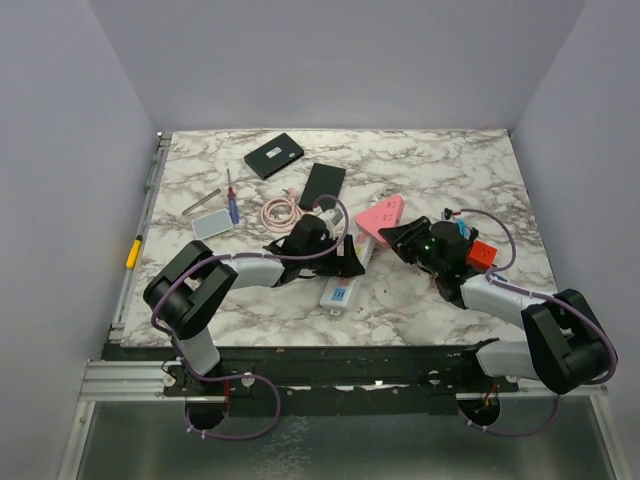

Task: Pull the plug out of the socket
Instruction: Remove the socket from the socket.

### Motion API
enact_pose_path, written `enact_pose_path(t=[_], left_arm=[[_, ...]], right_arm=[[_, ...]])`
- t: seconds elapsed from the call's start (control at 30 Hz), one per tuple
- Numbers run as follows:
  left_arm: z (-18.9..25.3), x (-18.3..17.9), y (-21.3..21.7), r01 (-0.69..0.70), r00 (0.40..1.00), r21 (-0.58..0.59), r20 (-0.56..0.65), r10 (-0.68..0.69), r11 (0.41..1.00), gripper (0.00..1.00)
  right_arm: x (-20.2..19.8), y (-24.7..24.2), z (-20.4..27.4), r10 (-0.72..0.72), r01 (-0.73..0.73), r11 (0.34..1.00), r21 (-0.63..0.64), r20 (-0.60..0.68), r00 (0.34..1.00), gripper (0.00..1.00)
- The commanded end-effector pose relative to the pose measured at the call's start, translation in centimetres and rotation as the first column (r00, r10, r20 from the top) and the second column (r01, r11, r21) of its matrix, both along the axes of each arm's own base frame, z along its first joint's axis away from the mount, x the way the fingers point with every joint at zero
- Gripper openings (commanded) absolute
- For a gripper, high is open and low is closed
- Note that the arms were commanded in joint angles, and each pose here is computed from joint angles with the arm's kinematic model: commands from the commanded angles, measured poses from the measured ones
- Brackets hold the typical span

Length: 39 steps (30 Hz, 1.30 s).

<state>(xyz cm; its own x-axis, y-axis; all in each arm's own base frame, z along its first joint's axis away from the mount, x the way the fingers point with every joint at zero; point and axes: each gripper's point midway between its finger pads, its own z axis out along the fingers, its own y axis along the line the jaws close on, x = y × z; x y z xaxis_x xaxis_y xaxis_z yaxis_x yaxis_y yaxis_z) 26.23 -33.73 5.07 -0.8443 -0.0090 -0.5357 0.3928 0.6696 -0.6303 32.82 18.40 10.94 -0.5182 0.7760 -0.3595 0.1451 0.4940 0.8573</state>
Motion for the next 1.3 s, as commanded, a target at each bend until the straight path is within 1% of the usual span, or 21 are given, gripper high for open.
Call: enact_pose_path(t=[0.0, 0.3, 0.6, 1.0, 1.27], left_arm=[[-5.6, -2.7, 3.7, 0.016, 0.993, 0.236, -0.118, 0.012, 0.972, 0.00], [-7.0, -3.4, 4.0, 0.042, 0.994, 0.318, -0.107, -0.008, 0.947, 0.00], [-7.9, -3.9, 4.1, 0.063, 0.994, 0.355, -0.111, -0.025, 0.933, 0.00], [-7.7, -3.5, 3.8, 0.059, 0.994, 0.355, -0.107, -0.023, 0.933, 0.00], [-6.7, -3.2, 2.9, 0.072, 0.992, 0.309, -0.120, -0.036, 0.948, 0.00]], right_arm=[[0.9, -1.5, -1.8, -0.073, 0.069, 0.994, -0.083, -0.049, 0.996, 0.00], [2.1, -1.7, -0.6, -0.101, 0.095, 0.989, -0.113, -0.055, 0.993, 0.00], [2.7, -1.6, 0.3, -0.106, 0.099, 0.987, -0.124, -0.050, 0.993, 0.00], [2.7, -1.6, 1.3, -0.122, 0.115, 0.973, -0.198, -0.021, 0.992, 0.00], [1.8, -2.1, -0.2, -0.146, 0.131, 0.972, -0.193, -0.064, 0.987, 0.00]])
